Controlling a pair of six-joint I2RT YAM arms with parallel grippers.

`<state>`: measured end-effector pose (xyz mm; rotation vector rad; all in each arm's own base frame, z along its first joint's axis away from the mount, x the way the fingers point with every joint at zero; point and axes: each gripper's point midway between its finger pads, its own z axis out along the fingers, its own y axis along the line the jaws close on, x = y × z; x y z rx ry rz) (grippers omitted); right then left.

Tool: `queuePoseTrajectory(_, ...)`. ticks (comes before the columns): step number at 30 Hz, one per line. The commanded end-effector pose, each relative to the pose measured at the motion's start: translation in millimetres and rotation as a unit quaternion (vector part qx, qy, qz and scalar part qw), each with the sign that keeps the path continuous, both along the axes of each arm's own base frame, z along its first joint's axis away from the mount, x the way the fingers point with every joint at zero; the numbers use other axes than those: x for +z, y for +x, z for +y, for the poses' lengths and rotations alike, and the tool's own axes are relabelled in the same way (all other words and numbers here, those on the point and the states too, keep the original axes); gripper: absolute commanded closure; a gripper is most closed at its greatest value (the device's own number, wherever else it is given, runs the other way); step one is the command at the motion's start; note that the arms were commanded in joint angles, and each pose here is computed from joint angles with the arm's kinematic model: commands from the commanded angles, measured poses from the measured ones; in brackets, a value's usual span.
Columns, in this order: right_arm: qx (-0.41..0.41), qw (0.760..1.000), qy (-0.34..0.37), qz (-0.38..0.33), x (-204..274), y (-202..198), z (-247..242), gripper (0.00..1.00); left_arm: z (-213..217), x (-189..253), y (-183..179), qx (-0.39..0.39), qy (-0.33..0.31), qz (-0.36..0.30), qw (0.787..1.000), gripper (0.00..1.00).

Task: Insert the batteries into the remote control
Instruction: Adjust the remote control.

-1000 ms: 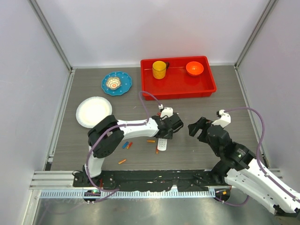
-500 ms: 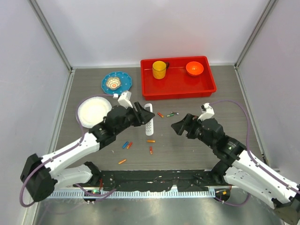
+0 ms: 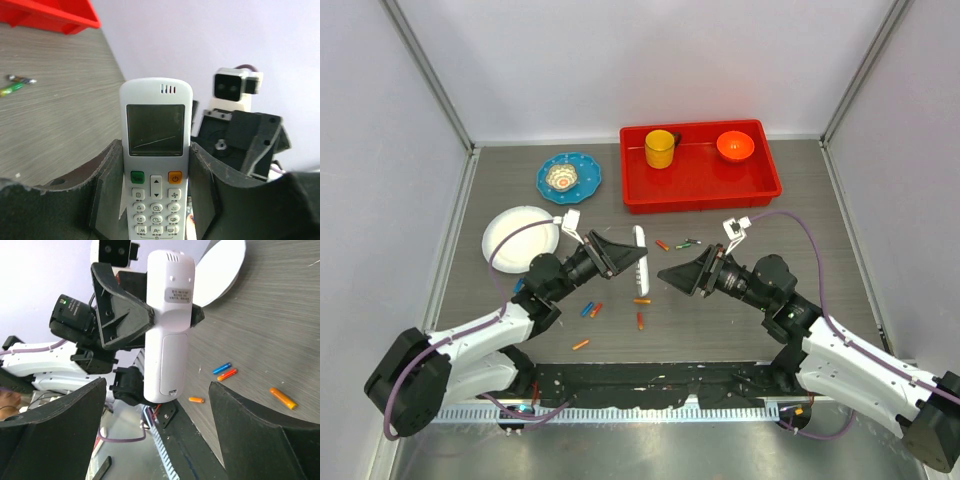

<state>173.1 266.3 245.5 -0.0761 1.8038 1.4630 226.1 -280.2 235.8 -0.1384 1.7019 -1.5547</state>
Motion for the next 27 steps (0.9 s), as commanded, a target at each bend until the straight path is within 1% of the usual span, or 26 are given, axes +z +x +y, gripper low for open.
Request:
queuePoseTrajectory(1,0.056,0.997,0.051,-0.025,21.7,-15.3,11.1,0.11,-0.5,64.4,-15.1,-0.039,-0.118,-0.078,0.989,1.00)
queuePoseTrajectory(6,0.066,0.996,0.053,-0.024,18.1,-16.9,14.3,0.11,-4.4,67.6,-14.6,-0.049,-0.130,-0.081,0.987,1.00)
queuePoseTrajectory(14,0.088,0.990,0.104,-0.039,34.0,-23.3,17.6,0.11,-8.0,67.2,-19.2,-0.067,-0.132,-0.080,0.986,1.00)
queuePoseTrajectory(21,0.106,0.990,0.091,-0.032,25.6,-19.9,30.6,0.12,-9.2,68.3,-20.6,-0.073,-0.134,-0.080,0.985,1.00)
queuePoseTrajectory(27,0.126,0.986,0.102,-0.039,32.0,-21.8,40.1,0.15,-11.7,72.2,-22.3,-0.079,-0.137,-0.084,0.984,1.00)
